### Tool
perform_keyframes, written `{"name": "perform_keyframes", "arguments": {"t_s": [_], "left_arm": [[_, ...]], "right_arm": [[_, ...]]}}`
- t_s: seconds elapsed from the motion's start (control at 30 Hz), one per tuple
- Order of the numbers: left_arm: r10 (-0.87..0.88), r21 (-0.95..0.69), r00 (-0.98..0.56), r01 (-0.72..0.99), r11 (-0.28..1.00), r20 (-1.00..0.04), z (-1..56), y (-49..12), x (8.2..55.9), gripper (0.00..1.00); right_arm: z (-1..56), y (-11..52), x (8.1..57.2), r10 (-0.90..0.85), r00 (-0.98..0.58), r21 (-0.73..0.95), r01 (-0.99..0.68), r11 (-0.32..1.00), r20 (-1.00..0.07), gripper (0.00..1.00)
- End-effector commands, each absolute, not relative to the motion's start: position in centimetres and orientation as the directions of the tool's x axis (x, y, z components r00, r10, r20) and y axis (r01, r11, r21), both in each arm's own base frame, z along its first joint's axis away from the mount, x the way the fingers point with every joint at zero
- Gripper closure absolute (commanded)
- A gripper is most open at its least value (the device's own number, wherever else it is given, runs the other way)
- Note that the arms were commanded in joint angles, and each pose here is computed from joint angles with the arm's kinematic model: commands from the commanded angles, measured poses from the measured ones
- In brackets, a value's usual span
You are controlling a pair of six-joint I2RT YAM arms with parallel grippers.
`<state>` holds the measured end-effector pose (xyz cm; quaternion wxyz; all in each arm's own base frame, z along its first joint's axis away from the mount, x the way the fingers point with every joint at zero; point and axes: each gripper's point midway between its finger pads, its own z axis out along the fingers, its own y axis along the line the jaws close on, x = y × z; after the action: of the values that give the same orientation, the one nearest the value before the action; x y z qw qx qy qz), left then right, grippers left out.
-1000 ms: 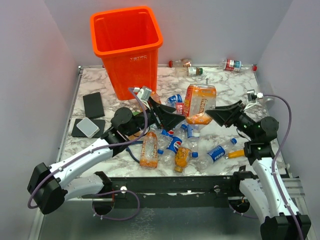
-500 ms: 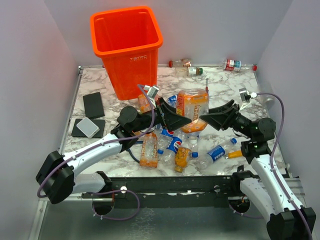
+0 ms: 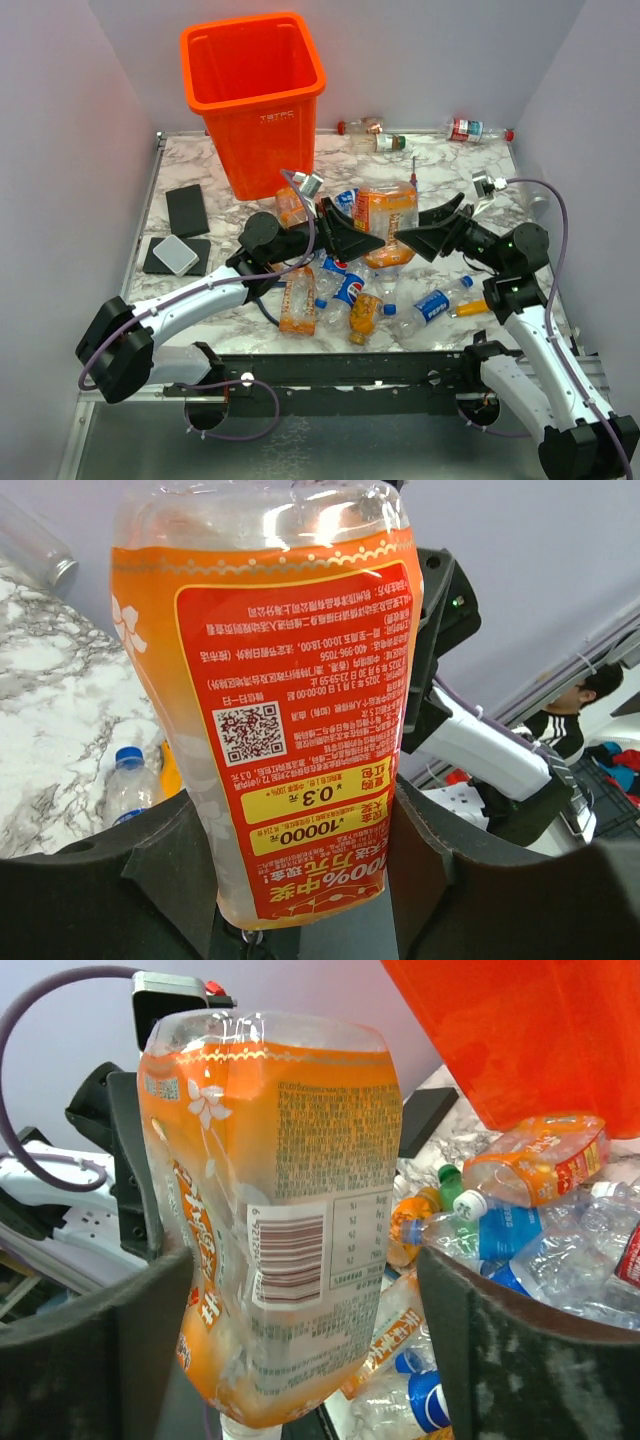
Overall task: Put the plastic bottles in the bin
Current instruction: Pick up the plastic bottle at the center of the board, then place the plastic bottle in the trash bin.
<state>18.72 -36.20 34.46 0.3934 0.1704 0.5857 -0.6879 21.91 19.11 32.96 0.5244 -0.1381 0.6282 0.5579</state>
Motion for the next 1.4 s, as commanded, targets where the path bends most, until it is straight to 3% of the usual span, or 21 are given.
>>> {"name": "perform_keyframes", "arguments": {"t_s": [0.0,0.17,0.33,0.47,0.63,0.87,1.0,1.23,1.37], "left_arm": [[-0.352,-0.580,-0.559,0.813,-0.052,-0.751,37.0,-36.0,17.4,0.84],[-0.366,-0.513,-0.463,0.857,0.048,-0.807,38.4,-35.1,18.2,1.00],[-0.354,-0.362,-0.232,0.858,0.364,-0.906,41.4,-32.6,22.1,1.00],[-0.351,-0.255,-0.014,0.715,0.651,-0.936,46.3,-28.2,26.3,1.00],[-0.312,-0.191,0.209,0.454,0.870,-0.927,52.2,-22.8,30.1,1.00],[-0.193,-0.142,0.371,0.162,0.977,-0.908,56.5,-18.5,35.2,1.00],[-0.227,-0.227,0.396,0.047,0.973,-0.890,57.5,-14.6,40.5,1.00],[-0.077,-0.167,0.443,-0.167,0.972,-0.893,54.3,-11.6,48.2,1.00],[-0.064,-0.162,0.410,-0.208,0.965,-0.910,50.6,-10.9,51.2,1.00]], "right_arm": [[34.4,18.7,21.7,0.403,-0.394,0.545,-0.740,0.394,-0.826,0.01],[36.9,17.9,21.0,0.391,-0.371,0.528,-0.717,0.455,-0.842,0.00],[40.6,15.9,19.5,0.403,-0.279,0.477,-0.671,0.568,-0.872,0.00],[42.0,14.4,18.3,0.452,-0.191,0.459,-0.645,0.611,-0.871,0.00],[38.4,13.6,19.2,0.523,-0.226,0.548,-0.564,0.618,-0.822,0.00],[32.9,13.6,20.5,0.546,-0.331,0.637,-0.464,0.616,-0.770,0.00],[30.3,13.9,20.5,0.528,-0.376,0.649,-0.446,0.617,-0.761,0.00],[27.1,13.2,20.1,0.515,-0.419,0.658,-0.375,0.653,-0.748,0.00],[26.5,12.6,20.5,0.519,-0.412,0.654,-0.335,0.678,-0.749,0.00]]}}
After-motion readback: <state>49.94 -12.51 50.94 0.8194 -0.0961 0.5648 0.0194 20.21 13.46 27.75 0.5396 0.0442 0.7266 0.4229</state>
